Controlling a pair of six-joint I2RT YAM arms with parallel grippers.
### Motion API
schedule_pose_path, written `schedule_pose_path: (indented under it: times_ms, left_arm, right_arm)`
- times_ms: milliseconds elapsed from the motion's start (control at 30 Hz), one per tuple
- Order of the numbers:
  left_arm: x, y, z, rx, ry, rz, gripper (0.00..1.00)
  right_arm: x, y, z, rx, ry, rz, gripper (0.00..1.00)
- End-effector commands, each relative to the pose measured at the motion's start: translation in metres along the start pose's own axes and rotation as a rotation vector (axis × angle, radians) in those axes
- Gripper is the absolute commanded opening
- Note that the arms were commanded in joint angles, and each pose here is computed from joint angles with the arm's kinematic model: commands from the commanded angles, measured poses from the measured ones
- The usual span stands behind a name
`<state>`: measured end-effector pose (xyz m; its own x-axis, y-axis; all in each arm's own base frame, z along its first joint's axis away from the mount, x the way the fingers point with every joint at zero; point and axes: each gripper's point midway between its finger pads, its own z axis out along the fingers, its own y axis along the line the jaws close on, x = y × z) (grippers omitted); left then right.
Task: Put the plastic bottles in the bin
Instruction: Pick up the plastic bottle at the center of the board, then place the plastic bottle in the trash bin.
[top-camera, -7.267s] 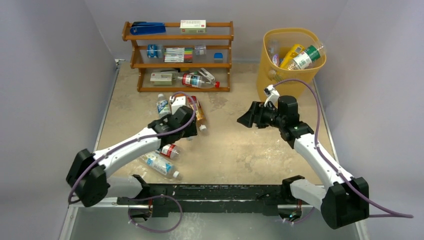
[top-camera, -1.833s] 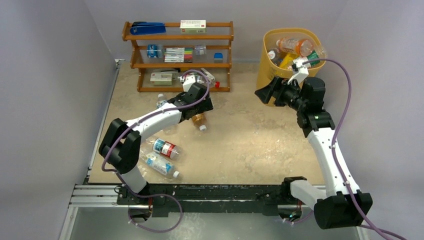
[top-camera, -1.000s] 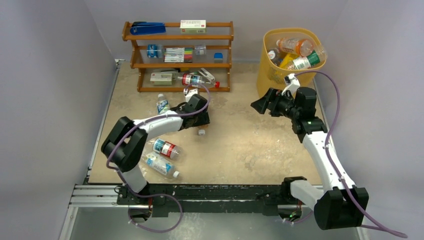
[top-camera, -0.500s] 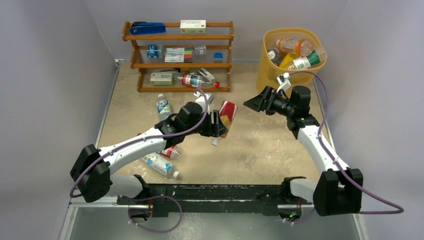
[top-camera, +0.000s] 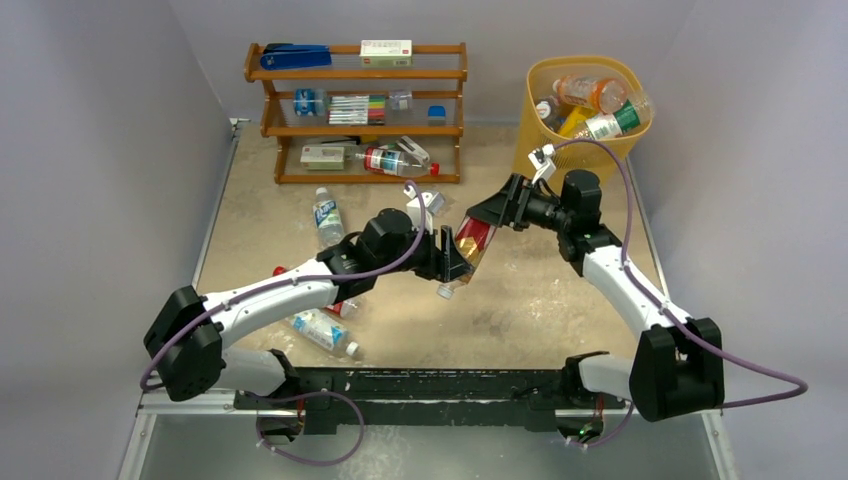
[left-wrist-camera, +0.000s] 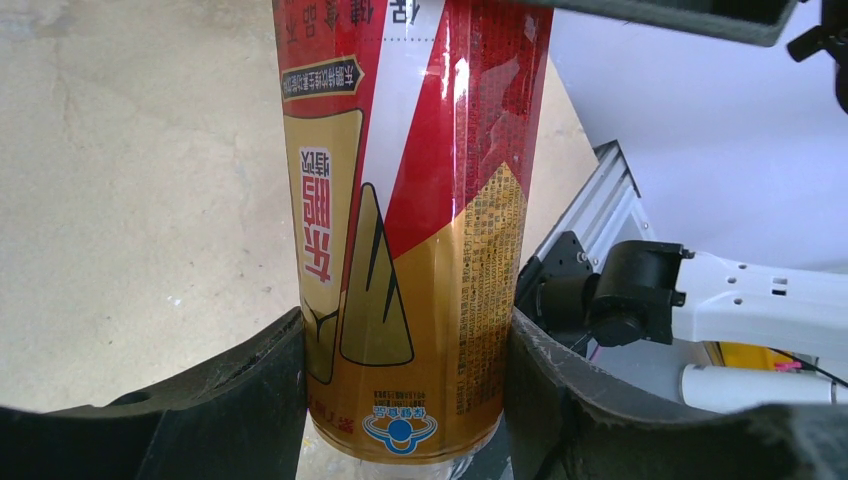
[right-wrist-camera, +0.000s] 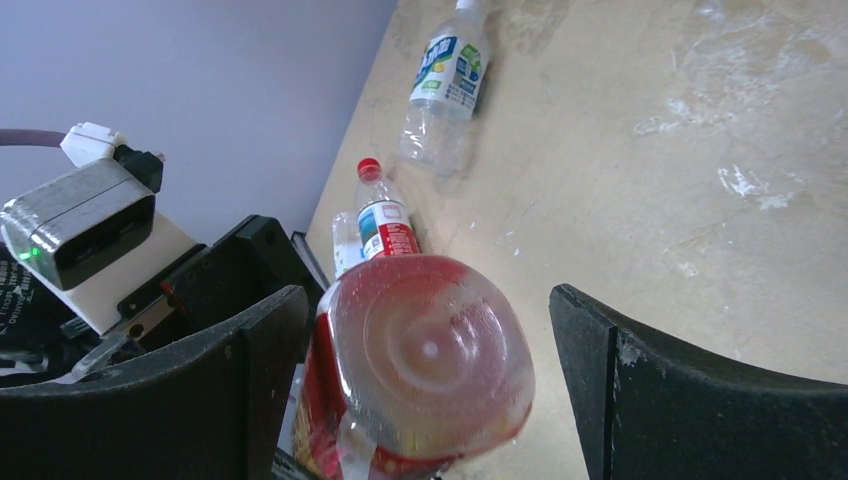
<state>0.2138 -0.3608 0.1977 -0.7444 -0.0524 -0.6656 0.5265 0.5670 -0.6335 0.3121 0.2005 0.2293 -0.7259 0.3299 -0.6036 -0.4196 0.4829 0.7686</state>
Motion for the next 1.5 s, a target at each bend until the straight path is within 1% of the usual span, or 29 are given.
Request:
schedule_pose_path:
  times_ms: [0,100,133,167,233,367,400,467,533,733,833,967,1033,1100,1233,1400,1467]
  left_arm:
    - [-0.016,-0.025,0.001,0.098,-0.063,0.014,0.53]
    - [-0.017,-0.025,0.003,0.095,-0.069,0.013,0.53]
    - [-0.017,-0.024,0.004,0.091,-0.069,0.013,0.53]
    - [-0.018,-0.023,0.005,0.085,-0.074,0.011,0.53]
    - [-0.020,-0.020,0.006,0.068,-0.085,0.007,0.54]
    - [-0.032,-0.017,0.004,0.026,-0.119,0.007,0.56]
    - [-0.035,-0.018,0.002,0.016,-0.128,0.012,0.59]
    - [-0.043,-0.015,-0.005,-0.019,-0.158,0.019,0.70]
    - [-0.053,-0.016,-0.016,-0.044,-0.197,0.025,0.73]
    - [-0.081,-0.020,-0.062,-0.122,-0.297,0.048,0.78]
    - [-0.091,-0.020,-0.084,-0.155,-0.343,0.047,0.79]
    - [-0.097,-0.018,-0.106,-0.193,-0.382,0.044,0.80]
    - [-0.096,-0.016,-0.111,-0.200,-0.385,0.047,0.81]
    - [-0.094,-0.013,-0.114,-0.210,-0.386,0.046,0.81]
    - [-0.086,-0.005,-0.116,-0.229,-0.378,0.042,0.82]
    - [-0.078,0.003,-0.119,-0.254,-0.361,0.046,0.83]
    - [-0.076,0.005,-0.120,-0.260,-0.360,0.047,0.83]
  right_arm:
    - [0.002,0.014,0.004,-0.058,0.002,-0.025,0.94]
    - [0.007,0.019,0.005,-0.080,0.008,-0.025,0.89]
    - [0.009,0.021,0.005,-0.088,0.011,-0.027,0.85]
    - [0.011,0.022,0.006,-0.096,0.019,-0.027,0.78]
    - [0.014,0.026,0.007,-0.107,0.029,-0.029,0.68]
    - [0.010,0.029,0.006,-0.095,0.009,-0.039,0.56]
    - [0.005,0.031,0.005,-0.087,0.003,-0.051,0.54]
    - [-0.002,0.035,0.004,-0.069,-0.002,-0.070,0.52]
    - [-0.014,0.044,0.002,-0.068,-0.022,-0.086,0.52]
    - [-0.079,0.060,-0.004,0.026,-0.131,-0.194,0.51]
    - [-0.123,0.065,-0.014,0.083,-0.193,-0.249,0.51]
    - [-0.194,0.064,-0.045,0.183,-0.312,-0.308,0.51]
    - [-0.234,0.072,-0.066,0.246,-0.402,-0.364,0.51]
    - [-0.275,0.088,-0.089,0.316,-0.521,-0.447,0.51]
    - [-0.335,0.097,-0.123,0.470,-0.726,-0.522,0.52]
    - [-0.377,0.076,-0.137,0.617,-0.865,-0.532,0.52]
    - [-0.387,0.063,-0.137,0.667,-0.883,-0.532,0.52]
